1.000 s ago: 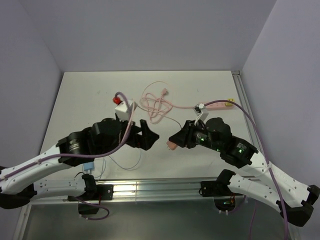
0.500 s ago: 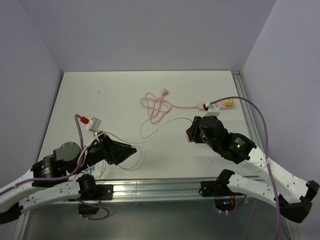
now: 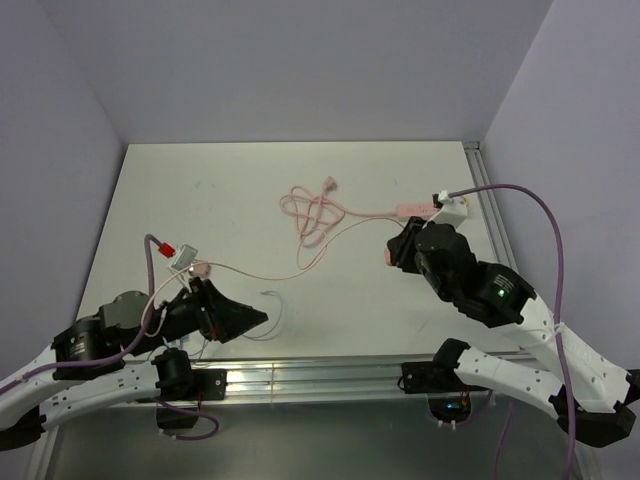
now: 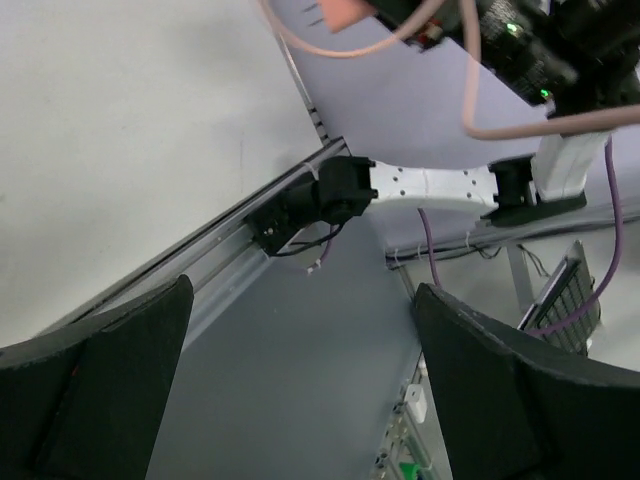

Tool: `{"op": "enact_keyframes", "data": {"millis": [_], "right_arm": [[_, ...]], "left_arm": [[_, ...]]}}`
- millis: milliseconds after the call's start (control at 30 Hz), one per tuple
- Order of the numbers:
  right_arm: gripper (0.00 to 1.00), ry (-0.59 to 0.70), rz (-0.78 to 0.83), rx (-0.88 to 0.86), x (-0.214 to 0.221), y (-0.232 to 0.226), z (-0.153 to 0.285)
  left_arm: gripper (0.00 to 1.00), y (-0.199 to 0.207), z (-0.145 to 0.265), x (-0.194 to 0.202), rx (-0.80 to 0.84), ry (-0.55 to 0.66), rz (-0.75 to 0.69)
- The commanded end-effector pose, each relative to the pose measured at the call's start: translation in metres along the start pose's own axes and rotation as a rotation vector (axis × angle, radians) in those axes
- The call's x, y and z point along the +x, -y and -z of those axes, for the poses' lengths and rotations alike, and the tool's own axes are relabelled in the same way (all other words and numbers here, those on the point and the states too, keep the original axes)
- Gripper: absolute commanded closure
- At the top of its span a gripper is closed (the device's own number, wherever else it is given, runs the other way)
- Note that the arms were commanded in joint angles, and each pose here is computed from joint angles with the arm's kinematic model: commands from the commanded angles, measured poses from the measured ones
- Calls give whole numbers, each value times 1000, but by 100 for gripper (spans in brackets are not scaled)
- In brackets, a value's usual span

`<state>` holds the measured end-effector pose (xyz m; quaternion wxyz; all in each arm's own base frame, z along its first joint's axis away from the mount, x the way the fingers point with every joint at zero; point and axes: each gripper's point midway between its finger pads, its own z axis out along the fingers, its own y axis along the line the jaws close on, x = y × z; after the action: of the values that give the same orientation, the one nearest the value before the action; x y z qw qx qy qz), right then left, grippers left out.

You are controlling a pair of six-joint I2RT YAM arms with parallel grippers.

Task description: Insert the plug

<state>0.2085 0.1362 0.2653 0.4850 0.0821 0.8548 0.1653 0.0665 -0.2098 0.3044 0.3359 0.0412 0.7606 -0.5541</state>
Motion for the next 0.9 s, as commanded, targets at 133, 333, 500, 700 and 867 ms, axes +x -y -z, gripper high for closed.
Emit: {"op": "enact_keyframes", "data": {"millis": [133, 333, 500, 700, 867], "right_arm": [[100, 294, -132, -116, -85, -9, 51], [100, 394, -169, 135, -124, 32, 74], [100, 549, -235, 294, -163, 68, 113], [100, 653, -251, 423, -194, 93, 151], [100, 748, -241, 563, -211, 122, 188]], "left_arm": [[1, -97, 32, -3, -462, 141, 217], [0, -117, 23, 12, -549, 112, 232], [0, -169, 48, 28, -836, 149, 330], [0, -171, 44, 28, -882, 137, 300], [1, -187, 37, 42, -905, 119, 296]]}}
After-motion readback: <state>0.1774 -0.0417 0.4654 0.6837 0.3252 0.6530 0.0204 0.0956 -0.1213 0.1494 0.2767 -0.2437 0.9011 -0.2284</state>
